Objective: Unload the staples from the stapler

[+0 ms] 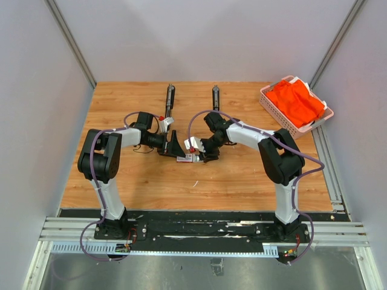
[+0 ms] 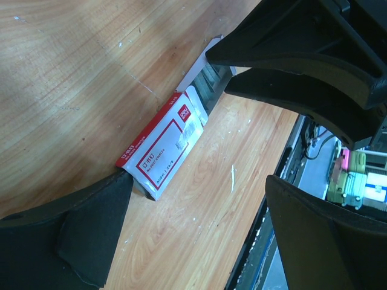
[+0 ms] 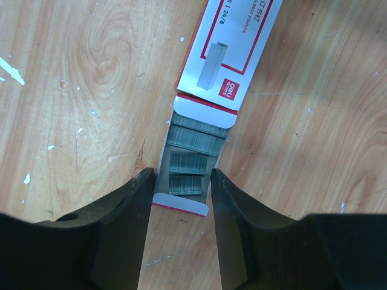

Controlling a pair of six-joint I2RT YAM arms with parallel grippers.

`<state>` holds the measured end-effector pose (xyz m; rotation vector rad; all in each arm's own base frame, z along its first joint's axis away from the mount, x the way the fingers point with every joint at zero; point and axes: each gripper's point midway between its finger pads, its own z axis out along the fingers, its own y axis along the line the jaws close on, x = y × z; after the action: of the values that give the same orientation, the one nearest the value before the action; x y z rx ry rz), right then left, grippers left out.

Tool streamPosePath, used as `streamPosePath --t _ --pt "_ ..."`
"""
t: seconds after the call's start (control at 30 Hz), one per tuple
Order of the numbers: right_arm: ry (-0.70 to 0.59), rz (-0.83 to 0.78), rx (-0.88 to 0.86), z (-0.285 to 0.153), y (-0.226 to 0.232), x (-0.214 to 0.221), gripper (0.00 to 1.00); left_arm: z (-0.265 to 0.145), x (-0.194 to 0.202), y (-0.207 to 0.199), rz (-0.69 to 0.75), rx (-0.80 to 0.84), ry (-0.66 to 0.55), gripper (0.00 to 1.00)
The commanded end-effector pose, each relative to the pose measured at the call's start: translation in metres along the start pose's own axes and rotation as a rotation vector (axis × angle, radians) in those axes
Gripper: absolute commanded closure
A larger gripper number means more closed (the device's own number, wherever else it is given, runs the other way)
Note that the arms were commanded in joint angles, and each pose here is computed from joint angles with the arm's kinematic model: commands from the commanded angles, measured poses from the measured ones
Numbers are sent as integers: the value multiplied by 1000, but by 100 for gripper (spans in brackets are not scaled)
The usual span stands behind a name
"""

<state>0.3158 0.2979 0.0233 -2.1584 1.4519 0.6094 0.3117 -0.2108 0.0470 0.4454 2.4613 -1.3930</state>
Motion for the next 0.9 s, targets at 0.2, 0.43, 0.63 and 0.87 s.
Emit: streamPosePath --t 0.2,0.43,0.63,0.87 --pt "60 76 -67 3 16 14 55 0 7 20 -42 -68 4 2" --pt "58 83 -73 6 19 14 55 -1 7 19 -40 -78 -2 2" --pt "44 84 -75 7 21 10 55 0 7 21 -42 -80 -5 2" --pt "22 95 -63 11 16 3 55 0 8 20 -41 -78 -3 2"
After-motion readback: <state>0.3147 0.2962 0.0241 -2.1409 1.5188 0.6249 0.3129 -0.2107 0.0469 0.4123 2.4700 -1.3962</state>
